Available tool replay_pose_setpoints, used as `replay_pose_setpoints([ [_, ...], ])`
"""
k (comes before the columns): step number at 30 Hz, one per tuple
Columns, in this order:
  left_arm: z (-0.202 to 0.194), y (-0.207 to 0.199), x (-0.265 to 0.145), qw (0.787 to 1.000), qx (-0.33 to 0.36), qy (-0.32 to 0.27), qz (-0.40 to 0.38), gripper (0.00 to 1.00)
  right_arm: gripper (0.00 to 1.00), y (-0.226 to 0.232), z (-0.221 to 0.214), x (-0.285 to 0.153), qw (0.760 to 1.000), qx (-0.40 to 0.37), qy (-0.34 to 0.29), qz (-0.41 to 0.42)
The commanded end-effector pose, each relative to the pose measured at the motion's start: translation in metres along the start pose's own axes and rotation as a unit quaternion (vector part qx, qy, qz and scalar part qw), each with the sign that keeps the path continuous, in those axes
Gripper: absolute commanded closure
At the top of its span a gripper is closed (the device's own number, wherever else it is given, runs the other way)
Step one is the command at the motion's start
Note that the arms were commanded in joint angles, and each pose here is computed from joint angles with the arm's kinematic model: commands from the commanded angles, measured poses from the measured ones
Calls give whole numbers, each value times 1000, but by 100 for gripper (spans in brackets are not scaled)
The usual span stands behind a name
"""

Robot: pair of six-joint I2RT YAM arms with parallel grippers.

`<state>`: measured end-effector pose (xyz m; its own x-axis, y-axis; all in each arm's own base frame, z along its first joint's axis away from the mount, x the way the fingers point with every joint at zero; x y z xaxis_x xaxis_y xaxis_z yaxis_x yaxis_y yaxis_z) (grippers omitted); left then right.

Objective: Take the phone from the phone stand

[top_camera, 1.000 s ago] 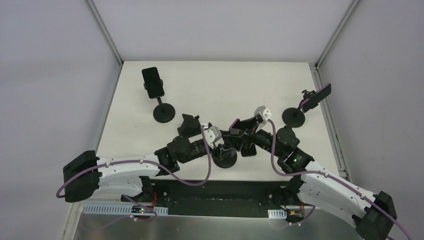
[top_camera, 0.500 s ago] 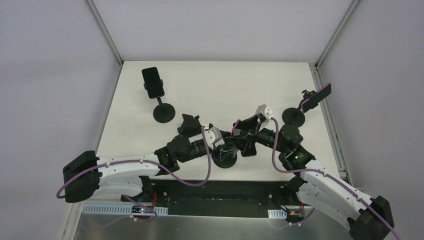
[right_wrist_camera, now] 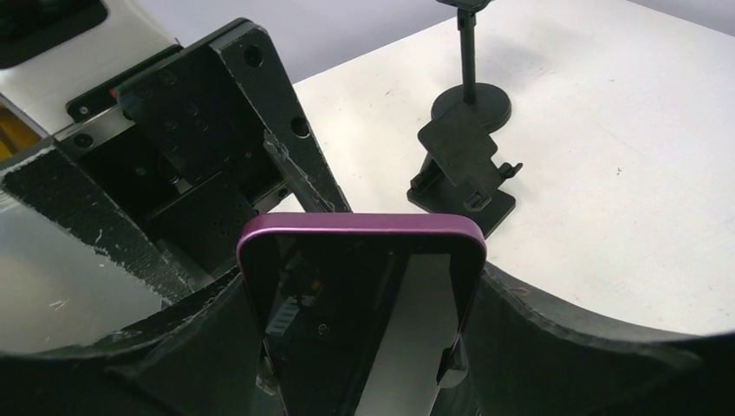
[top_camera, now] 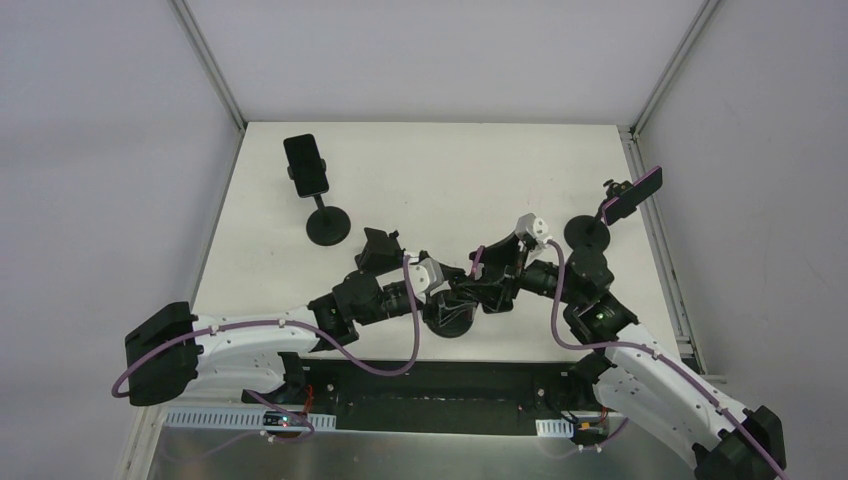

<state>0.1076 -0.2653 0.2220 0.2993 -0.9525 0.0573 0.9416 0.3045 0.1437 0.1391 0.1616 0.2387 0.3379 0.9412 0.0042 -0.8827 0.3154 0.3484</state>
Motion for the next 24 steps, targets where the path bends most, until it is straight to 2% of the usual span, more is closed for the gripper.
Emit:
replay_pose_setpoints([
  [1, 6, -45, -16, 978, -31, -25, -207, 100, 100, -28, -3, -11, 995, -51, 11, -87],
  [16, 1, -42, -24, 981, -35, -22, -188, 100, 100, -4, 6, -18, 999, -33, 36, 10],
  [24, -5, -24, -16, 996, -46, 0, -72, 100, 100, 17, 15, -22, 996, -1, 43, 80],
])
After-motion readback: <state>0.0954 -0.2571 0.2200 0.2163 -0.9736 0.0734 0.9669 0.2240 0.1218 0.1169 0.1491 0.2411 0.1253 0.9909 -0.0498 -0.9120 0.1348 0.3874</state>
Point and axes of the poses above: each gripper's point midway between its finger pads, its own x axis out along the fingers, its own y axis along the line the jaws close on, z = x × y, the point moved 10 cm from there along -x, back along the fingers, and after that the axes turned 8 degrees about x, right-handed, at the moved point
